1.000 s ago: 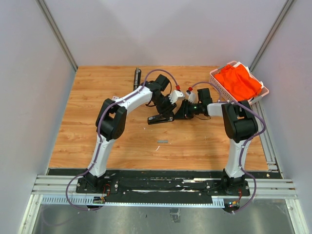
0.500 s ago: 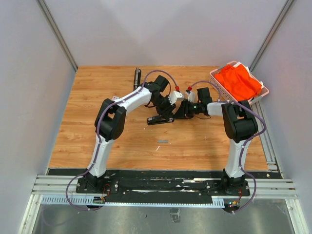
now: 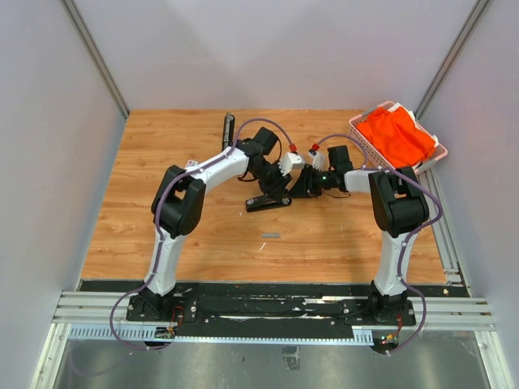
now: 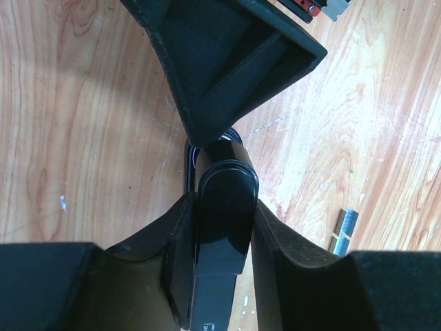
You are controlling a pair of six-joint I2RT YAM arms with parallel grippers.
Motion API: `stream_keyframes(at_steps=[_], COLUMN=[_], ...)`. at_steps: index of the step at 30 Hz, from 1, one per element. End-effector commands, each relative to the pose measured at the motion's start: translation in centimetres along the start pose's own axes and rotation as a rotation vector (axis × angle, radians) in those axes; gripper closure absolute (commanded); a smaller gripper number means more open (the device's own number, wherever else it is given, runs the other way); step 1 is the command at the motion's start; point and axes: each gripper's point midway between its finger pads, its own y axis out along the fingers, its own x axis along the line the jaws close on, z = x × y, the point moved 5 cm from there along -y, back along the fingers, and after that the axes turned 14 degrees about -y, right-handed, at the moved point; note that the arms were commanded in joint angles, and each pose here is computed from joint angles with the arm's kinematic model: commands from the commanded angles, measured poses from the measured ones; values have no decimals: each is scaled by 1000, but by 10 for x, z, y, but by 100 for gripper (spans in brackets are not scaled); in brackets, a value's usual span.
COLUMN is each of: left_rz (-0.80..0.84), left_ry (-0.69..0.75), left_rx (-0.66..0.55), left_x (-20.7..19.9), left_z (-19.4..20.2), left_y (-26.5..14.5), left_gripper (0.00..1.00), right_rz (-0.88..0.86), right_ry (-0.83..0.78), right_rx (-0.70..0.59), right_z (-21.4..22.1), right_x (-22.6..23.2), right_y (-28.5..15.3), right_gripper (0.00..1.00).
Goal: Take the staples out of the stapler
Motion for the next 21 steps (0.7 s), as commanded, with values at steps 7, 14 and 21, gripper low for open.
stream_keyframes(at_steps=[7, 14, 21], left_rz=[-16, 24, 9], left_ry=[40, 40, 35], left_rx=[-154, -186, -209], left_x=[-15, -24, -23], left_z=[-29, -34, -36], left_y=[-26, -33, -38], left_gripper=[100, 100, 100], right_rz=[-32, -121, -178], right_ry=[13, 24, 21], right_rx=[26, -2, -22], right_z=[9, 5, 3], right_x=[6, 15, 23], right_y=[7, 9, 6], right_gripper=[67, 69, 72])
